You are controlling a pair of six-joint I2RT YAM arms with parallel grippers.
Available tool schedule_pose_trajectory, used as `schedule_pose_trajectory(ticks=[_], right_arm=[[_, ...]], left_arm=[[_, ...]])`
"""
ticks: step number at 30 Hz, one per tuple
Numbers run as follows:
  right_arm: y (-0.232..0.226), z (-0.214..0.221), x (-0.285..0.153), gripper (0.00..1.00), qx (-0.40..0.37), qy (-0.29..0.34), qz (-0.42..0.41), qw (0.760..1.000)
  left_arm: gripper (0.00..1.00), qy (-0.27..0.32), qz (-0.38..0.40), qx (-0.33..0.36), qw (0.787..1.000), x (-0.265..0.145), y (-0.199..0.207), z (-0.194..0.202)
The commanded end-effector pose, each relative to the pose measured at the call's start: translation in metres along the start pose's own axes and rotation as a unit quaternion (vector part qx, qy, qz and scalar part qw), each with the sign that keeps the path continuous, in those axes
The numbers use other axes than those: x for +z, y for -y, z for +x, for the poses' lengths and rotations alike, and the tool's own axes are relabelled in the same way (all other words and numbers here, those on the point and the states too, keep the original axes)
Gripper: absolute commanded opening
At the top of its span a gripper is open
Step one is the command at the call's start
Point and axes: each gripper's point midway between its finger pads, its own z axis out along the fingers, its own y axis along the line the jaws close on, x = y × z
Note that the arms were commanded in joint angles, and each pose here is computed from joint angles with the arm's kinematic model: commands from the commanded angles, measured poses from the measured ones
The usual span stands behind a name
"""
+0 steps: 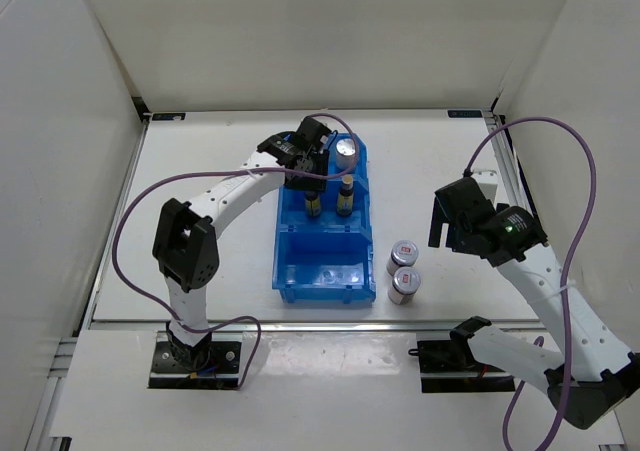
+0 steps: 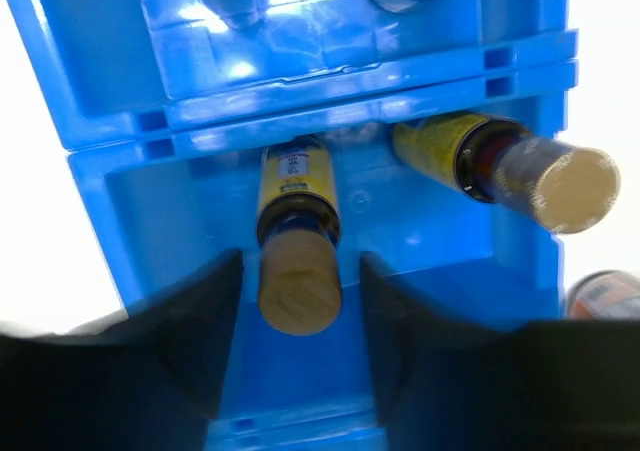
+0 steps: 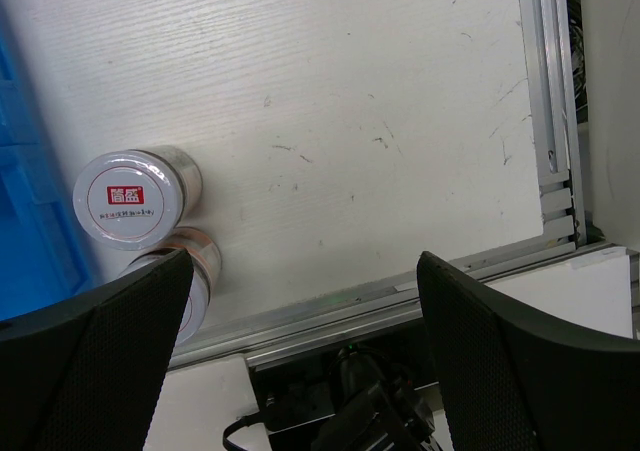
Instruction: Organize the condiment bottles
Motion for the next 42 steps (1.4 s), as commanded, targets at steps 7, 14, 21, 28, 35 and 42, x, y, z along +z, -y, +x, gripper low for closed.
schedule_pose_trajectory(ticks=[7,14,21,28,35,42], right_arm=[[-0.003,0.0,0.004,0.95,-0.001,-0.002,0.005,1.0],[-0.008,0.001,0.005,0.95,-0.018,-0.024,0.003,1.0],[-0.054,-0.014,0.016,0.95,0.006,-0.057,-0.061,0.996],[-0.107,0.001,0.067,0.95,-0.029,-0.137,-0.095,0.986],[-0.127,0.022,0.089,0.93,-0.021,-0.172,-0.112,0.978],[-0.136,0.062,0.099,0.89,-0.024,-0.225,-0.094,0.97]], left_arm=[[1.0,0.048,0.027,0.002,0.998,-0.028,0.005,-0.028],[1.0,0.143,-0.023,0.02,0.989,-0.109,-0.034,-0.065],[1.0,0.215,-0.105,-0.006,0.971,-0.17,-0.102,-0.037],[1.0,0.231,-0.072,-0.055,0.969,-0.17,-0.119,0.019],[1.0,0.173,-0.097,-0.054,0.979,-0.135,-0.133,0.073],[1.0,0.18,-0.096,-0.052,0.978,-0.132,-0.132,0.07]])
